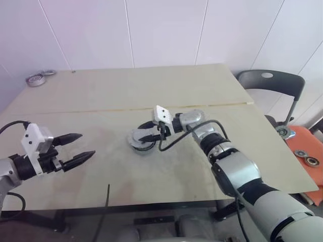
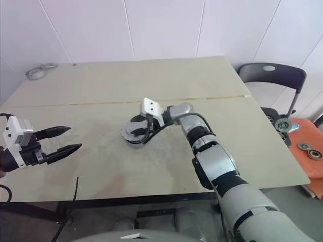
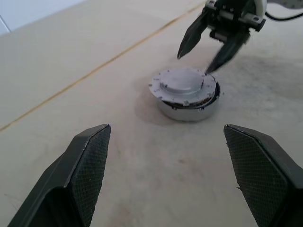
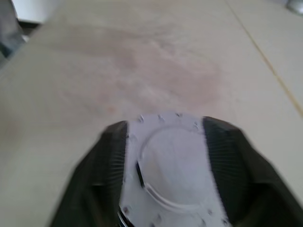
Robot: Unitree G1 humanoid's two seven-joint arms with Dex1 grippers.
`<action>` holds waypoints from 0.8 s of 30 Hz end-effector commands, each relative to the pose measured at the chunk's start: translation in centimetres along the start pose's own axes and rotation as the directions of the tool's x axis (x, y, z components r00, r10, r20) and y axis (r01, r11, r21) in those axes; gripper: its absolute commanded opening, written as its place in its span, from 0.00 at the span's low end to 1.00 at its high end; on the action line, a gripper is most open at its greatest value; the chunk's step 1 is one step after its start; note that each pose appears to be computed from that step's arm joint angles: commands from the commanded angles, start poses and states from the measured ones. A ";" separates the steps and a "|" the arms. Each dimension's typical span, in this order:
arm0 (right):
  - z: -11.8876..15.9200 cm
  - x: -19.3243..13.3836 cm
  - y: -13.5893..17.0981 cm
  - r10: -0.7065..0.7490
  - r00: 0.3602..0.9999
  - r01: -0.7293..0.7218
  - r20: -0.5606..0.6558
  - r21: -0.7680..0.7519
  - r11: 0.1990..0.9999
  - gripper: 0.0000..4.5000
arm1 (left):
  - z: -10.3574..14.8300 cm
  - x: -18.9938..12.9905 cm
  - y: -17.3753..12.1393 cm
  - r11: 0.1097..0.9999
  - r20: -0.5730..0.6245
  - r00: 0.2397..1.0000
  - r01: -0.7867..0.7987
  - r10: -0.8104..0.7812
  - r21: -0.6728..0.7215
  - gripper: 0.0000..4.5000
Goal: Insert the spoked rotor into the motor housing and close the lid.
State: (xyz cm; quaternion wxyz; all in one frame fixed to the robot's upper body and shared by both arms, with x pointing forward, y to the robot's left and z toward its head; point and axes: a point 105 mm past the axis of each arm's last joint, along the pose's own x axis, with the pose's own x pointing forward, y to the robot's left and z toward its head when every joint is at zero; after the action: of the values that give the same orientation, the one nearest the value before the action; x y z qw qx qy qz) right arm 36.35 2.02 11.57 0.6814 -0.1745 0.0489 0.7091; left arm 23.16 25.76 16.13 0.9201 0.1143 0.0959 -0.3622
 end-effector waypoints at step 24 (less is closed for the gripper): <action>0.4 2.2 -0.4 -0.073 0.995 0.061 -0.067 -0.156 0.986 0.66 | 1.5 -1.2 -0.9 0.994 0.005 0.996 -0.089 0.089 0.065 0.90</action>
State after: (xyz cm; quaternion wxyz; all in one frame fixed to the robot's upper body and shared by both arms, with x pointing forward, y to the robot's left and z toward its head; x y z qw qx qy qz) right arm 36.52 3.85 9.45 0.7023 -0.2328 0.0471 0.6711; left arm 21.74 25.66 17.11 0.9359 0.1180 0.0870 -0.3203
